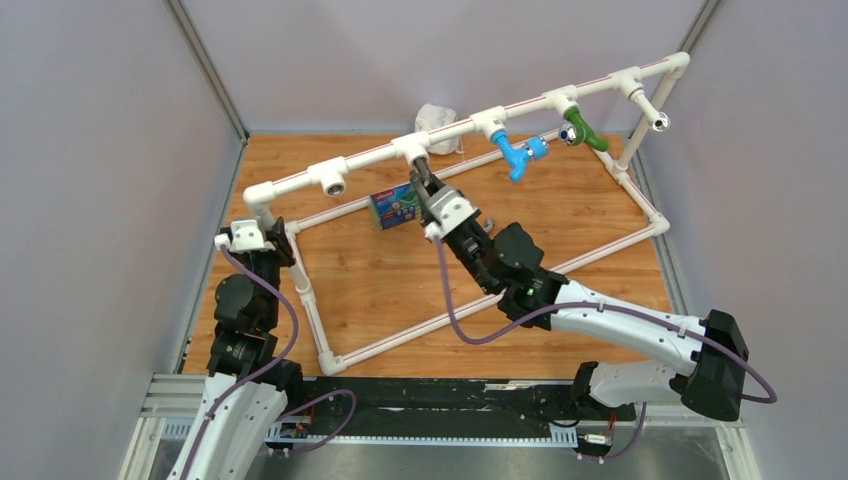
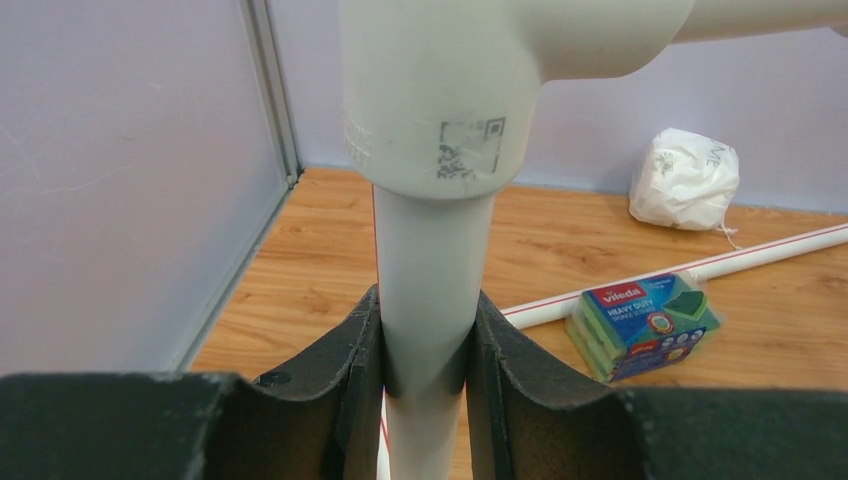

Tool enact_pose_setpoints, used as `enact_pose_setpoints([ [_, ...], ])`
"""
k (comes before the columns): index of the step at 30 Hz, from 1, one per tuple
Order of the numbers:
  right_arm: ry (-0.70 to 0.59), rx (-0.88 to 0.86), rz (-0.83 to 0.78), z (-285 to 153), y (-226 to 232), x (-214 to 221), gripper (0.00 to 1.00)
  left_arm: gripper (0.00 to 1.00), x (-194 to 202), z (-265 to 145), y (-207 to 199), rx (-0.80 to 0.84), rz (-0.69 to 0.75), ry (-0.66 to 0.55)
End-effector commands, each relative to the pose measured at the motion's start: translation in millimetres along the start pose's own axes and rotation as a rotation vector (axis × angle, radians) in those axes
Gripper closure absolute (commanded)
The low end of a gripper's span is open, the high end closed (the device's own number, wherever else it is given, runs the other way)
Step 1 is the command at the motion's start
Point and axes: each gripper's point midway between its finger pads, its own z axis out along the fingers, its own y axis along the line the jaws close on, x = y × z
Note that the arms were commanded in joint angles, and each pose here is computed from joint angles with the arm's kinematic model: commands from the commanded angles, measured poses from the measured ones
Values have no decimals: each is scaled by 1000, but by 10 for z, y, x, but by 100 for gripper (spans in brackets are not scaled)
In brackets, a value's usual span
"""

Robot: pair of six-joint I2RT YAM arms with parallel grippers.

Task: Install the water faucets

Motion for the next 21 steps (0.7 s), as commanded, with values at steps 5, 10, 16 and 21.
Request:
enact_pose_setpoints([
  [5, -261, 501, 1369, -135, -743, 165, 91, 100, -198, -12, -31, 13, -40, -62],
  [10, -329, 472, 1295, -211, -809, 73, 58, 100, -209, -11, -29, 12, -42, -66],
  [16, -416, 379, 925, -434, -996, -268, 27, 100, -189, -2, -22, 5, -37, -60],
  [21, -408, 321, 542, -678, -1104, -426, 7, 100, -165, 19, -28, 5, -35, -50],
])
